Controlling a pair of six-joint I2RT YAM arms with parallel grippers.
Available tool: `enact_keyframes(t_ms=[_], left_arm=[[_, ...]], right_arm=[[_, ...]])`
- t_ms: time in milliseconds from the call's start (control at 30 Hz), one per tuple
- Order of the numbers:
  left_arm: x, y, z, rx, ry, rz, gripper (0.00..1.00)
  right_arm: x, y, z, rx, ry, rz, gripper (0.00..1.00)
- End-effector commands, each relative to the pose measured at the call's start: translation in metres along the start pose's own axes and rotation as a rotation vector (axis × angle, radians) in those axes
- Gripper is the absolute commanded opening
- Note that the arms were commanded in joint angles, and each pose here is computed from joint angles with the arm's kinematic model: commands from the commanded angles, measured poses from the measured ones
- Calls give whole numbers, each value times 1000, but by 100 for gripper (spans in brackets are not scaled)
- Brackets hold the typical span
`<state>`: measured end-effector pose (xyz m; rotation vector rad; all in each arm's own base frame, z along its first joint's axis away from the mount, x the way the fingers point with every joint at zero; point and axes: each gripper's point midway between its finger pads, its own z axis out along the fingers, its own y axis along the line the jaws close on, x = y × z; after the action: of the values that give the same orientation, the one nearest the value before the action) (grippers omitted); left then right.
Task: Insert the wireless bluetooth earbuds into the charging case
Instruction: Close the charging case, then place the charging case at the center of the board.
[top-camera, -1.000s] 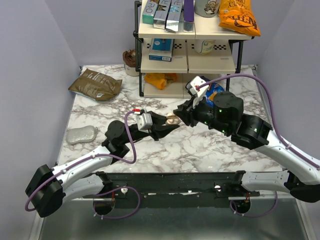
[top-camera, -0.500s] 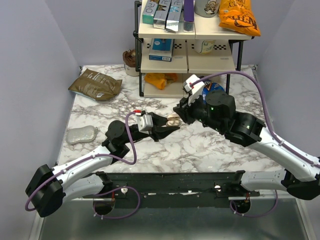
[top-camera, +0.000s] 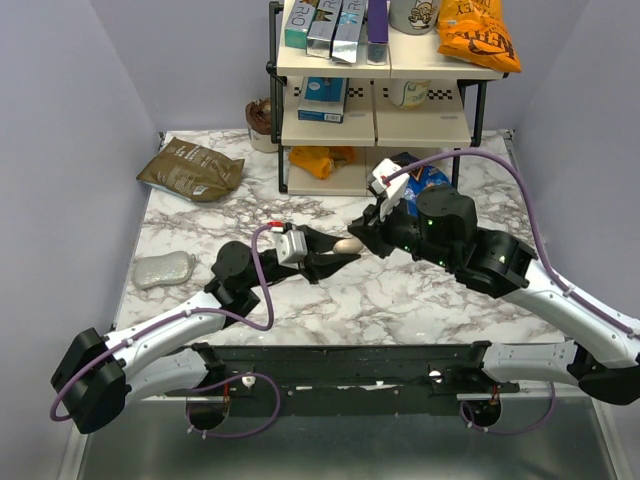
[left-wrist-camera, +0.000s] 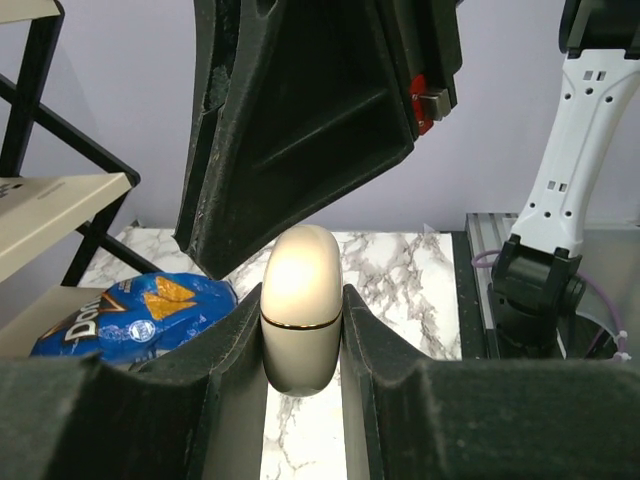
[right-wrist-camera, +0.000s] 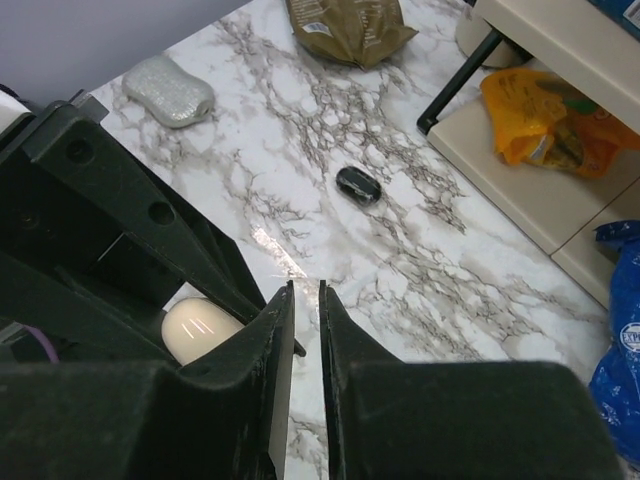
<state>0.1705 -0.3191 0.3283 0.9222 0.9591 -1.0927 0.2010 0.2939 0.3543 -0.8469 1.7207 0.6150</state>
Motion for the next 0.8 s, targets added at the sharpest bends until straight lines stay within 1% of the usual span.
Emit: enact_keyframes(t_ms=[0,33,67,100,133,167,200,233,267,300,333,367,400,433,500,533,600,633,700,733,767], left_arm=[[-24,6,6,-20,-70,43,0],[-22,8,7,-31,-63,28,0],[-19,9,6,-44,-54,16,0],[-10,18,5,-95,-22,-14,0],[0,23,4,-129,12,-41,0],[7,29,4,-166,37,-87,0],[27,38,0,-218,111,-144,0],[49,49,-1,-272,169,-201,0],[54,56,1,-303,187,-275,0],[75,61,-3,-342,252,-354,0],[105,74,-9,-394,326,-433,0],[109,82,-3,-405,341,-487,0],[125,83,-5,-429,384,-607,0],[157,93,-11,-463,453,-692,0],[168,100,-3,-464,458,-832,0],[191,102,-5,-479,488,-895,0],[204,112,-4,-518,477,-933,0],[223,113,-8,-546,504,-967,0],[236,121,-8,-582,522,-974,0],[254,122,-13,-605,553,-989,0],[257,126,-10,-609,557,-985,0]], right_arm=[[16,-3,-7,19,41,17,27],[12,-9,-11,56,20,43,29],[5,-15,-13,96,-13,66,34],[-2,-34,-20,200,-52,90,36],[-5,-43,-29,250,-93,125,38],[-13,-51,-34,296,-149,154,41],[-14,-66,-41,375,-175,176,43],[-8,-70,-45,400,-183,200,43],[-6,-73,-45,417,-189,211,45],[-2,-76,-45,432,-184,219,46],[3,-76,-42,433,-173,223,46],[17,-75,-36,434,-138,219,47],[23,-73,-33,424,-122,219,47],[29,-71,-30,419,-109,229,47],[45,-68,-25,406,-74,234,47],[50,-67,-25,402,-67,242,47],[62,-66,-24,401,-48,245,47],[64,-67,-25,402,-47,251,47],[72,-67,-26,404,-37,250,48],[74,-67,-27,404,-36,249,48],[77,-67,-27,403,-31,249,48]])
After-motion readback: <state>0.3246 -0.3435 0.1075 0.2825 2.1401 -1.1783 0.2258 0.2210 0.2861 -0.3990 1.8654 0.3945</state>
